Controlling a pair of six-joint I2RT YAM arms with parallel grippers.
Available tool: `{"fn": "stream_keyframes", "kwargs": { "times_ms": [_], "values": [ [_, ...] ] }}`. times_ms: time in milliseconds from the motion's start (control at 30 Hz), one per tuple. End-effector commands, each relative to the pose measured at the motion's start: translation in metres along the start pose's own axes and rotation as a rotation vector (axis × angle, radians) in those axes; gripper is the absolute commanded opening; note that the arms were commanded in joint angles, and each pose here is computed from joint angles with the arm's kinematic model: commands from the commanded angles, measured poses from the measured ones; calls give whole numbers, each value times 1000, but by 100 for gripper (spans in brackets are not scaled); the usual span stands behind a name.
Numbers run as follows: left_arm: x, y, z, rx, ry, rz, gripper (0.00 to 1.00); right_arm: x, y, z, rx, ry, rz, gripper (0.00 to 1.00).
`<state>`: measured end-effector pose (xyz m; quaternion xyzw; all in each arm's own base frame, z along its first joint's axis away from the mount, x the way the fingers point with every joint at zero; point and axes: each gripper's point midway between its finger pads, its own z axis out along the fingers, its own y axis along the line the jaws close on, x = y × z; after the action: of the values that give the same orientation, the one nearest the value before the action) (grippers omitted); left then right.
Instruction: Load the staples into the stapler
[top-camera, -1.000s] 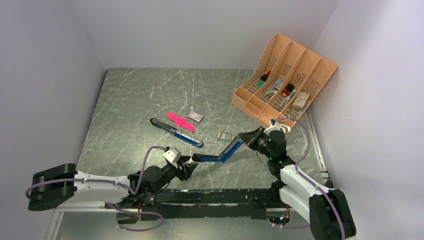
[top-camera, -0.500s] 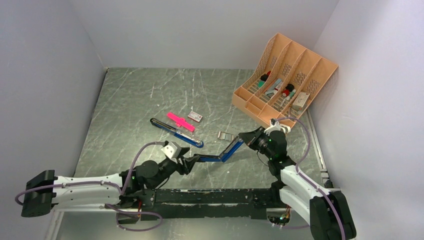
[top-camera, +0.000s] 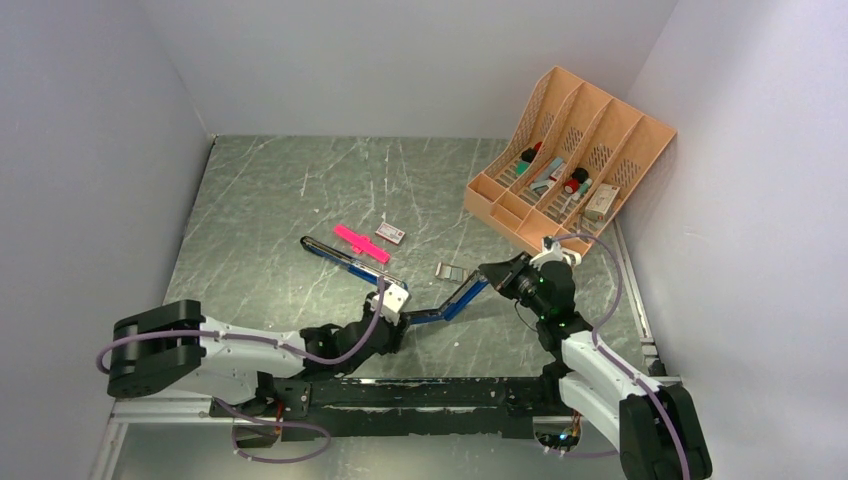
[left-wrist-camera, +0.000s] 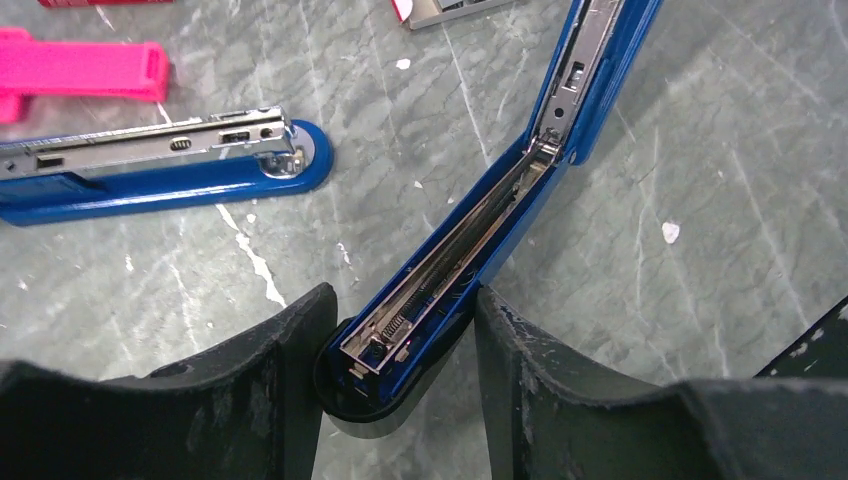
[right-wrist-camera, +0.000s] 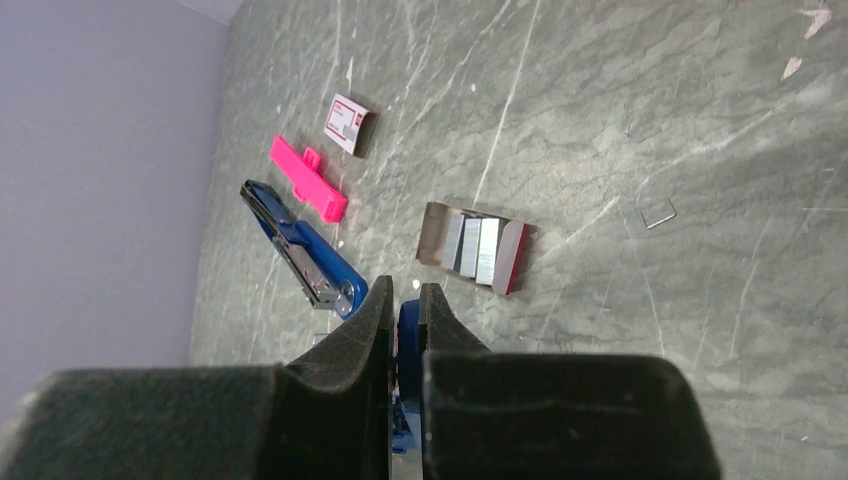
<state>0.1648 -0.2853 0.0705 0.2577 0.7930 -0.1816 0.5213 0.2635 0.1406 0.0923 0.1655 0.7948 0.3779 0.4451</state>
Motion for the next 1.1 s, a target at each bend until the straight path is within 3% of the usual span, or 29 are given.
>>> {"fn": "stream_keyframes", "kwargs": {
  "times_ms": [0, 233, 500, 633, 733, 900, 1067],
  "values": [
    [18, 4, 4, -63, 63, -92, 53, 1, -7, -2, 23, 12, -50, 0],
    [3, -1, -4, 2, 9, -96, 51, 1, -7, -1, 19, 11, -52, 0],
    [-51, -12, -26, 143, -184, -103, 60, 3, -7, -1, 14, 20, -51, 0],
    [-60, 1, -32, 99, -229, -138, 62, 5, -6, -1, 9, 25, -51, 0],
    [-50, 13, -24, 12, -191, -140, 61, 5, -7, -1, 10, 25, -49, 0],
    [-12, 26, -7, -151, 0, -86, 56, 5, -6, -1, 4, 28, -49, 0],
    [15, 5, 1, -69, 124, -25, 50, 6, -4, -1, -4, 33, -49, 0]
  ]
}}
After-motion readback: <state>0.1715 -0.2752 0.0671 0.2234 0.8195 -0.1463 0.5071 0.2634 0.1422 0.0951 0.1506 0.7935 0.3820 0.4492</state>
